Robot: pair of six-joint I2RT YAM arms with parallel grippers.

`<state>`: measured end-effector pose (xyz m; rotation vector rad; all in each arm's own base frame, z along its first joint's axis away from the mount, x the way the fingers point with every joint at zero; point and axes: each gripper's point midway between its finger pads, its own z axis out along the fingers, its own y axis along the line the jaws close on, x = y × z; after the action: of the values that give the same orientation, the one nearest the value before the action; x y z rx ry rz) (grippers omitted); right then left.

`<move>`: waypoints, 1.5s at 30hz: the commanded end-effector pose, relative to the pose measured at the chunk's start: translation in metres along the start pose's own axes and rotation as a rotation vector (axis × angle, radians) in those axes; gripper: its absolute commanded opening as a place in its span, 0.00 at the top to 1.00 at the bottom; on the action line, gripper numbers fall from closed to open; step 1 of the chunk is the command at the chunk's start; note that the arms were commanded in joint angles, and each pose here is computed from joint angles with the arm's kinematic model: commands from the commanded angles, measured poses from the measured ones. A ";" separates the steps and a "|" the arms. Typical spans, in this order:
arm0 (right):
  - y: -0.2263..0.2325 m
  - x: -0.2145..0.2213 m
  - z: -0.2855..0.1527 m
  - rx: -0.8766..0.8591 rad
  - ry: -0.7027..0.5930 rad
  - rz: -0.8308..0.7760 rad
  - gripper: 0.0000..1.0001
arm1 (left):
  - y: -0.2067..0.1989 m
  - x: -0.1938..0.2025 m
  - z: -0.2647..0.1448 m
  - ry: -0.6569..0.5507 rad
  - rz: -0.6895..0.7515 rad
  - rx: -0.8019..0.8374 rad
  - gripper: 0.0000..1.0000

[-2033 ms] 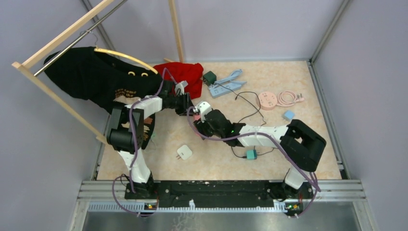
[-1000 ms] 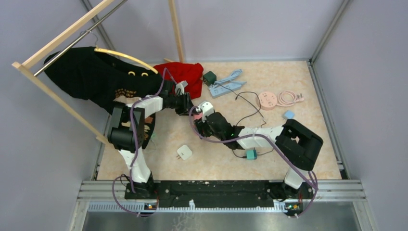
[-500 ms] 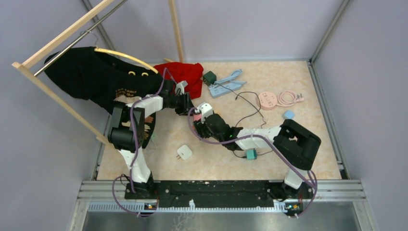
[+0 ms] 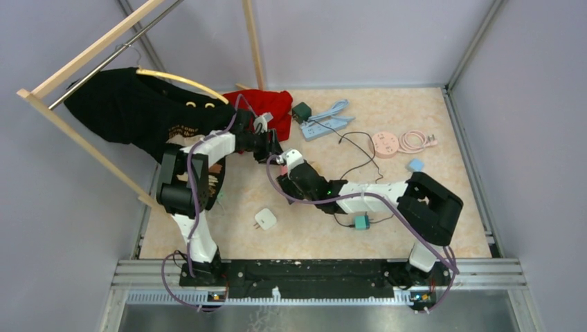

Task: Insert the plug
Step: Insert the plug into the socket.

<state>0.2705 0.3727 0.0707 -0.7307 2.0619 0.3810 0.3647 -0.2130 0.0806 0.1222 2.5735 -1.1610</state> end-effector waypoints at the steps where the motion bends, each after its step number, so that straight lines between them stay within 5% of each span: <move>1: -0.023 0.107 -0.018 0.056 0.378 -0.077 0.97 | -0.071 -0.019 -0.021 0.028 0.048 0.156 0.44; 8: -0.025 0.072 -0.005 0.064 0.318 -0.072 0.95 | -0.069 -0.032 -0.025 0.012 0.077 0.098 0.23; 13: -0.023 0.060 -0.006 0.058 0.294 -0.066 0.96 | -0.056 -0.025 -0.022 0.016 0.081 0.052 0.17; 19: -0.025 0.047 -0.020 0.058 0.294 -0.068 1.00 | -0.044 -0.025 -0.026 -0.025 0.118 -0.023 0.19; 27: -0.027 0.034 -0.043 0.035 0.300 -0.080 0.93 | -0.032 0.003 -0.019 0.007 0.124 -0.015 0.30; 39: -0.025 0.028 -0.055 0.001 0.334 -0.087 0.93 | -0.048 0.026 -0.007 0.046 0.248 0.015 0.14; 45: -0.028 0.016 -0.064 0.009 0.317 -0.089 0.89 | -0.019 0.029 0.008 0.082 0.211 -0.106 0.23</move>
<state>0.2324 0.3097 0.0546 -0.9313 2.3753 0.1879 0.3235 -0.2421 0.0989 0.4217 2.5748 -1.1013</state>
